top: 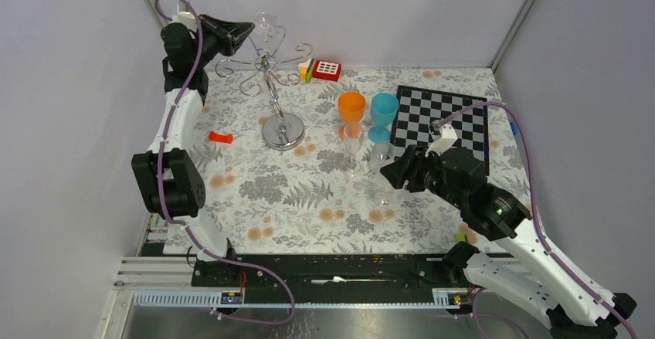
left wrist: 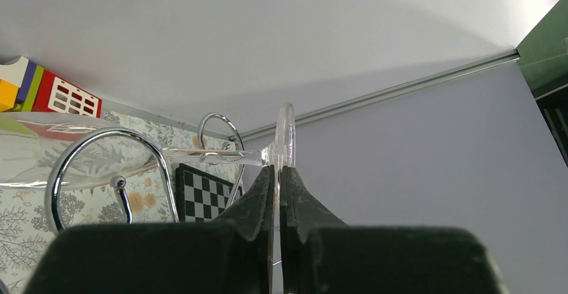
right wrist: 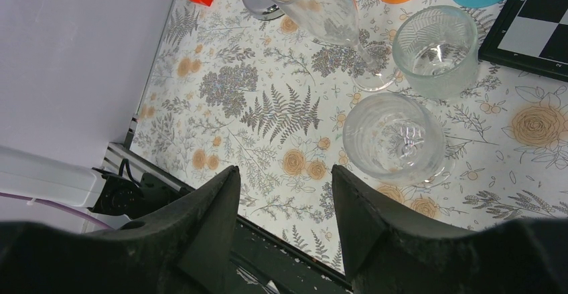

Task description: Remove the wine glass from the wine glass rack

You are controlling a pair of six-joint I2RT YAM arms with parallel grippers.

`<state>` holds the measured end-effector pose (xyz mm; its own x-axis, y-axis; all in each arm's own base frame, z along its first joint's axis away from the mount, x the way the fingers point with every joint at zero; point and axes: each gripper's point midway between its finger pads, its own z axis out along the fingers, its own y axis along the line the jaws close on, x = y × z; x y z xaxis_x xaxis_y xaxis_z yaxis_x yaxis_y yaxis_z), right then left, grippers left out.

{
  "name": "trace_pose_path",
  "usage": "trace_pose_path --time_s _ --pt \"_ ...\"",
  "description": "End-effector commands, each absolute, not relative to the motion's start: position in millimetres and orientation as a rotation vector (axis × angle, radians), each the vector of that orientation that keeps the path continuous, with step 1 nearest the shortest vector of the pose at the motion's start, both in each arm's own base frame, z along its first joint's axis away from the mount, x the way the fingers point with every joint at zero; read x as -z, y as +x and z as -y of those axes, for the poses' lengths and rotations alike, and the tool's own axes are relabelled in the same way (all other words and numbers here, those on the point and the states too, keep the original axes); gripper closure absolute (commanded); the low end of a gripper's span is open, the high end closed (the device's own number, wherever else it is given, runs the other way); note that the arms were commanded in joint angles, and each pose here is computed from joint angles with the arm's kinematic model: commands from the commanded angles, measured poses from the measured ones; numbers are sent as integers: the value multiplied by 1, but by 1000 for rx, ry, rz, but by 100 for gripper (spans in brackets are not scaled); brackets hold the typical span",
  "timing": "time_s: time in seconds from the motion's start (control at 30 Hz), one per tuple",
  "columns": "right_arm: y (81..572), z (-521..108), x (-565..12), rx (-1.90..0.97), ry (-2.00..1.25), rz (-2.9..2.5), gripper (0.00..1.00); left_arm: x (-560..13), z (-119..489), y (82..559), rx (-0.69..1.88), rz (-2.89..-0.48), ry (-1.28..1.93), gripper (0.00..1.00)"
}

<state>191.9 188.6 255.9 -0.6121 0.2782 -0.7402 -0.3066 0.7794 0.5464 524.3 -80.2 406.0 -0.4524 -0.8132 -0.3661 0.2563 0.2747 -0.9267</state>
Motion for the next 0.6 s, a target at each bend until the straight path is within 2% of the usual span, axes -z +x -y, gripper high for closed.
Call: trace_pose_path --time_s 0.0,0.57 --pt "194 -190 -271 -853 -8 -2016 41 -455 78 510 1368 -1439 -415 100" --pt "194 -189 -273 -850 -9 -2008 41 -461 55 526 1330 -1395 -453 100"
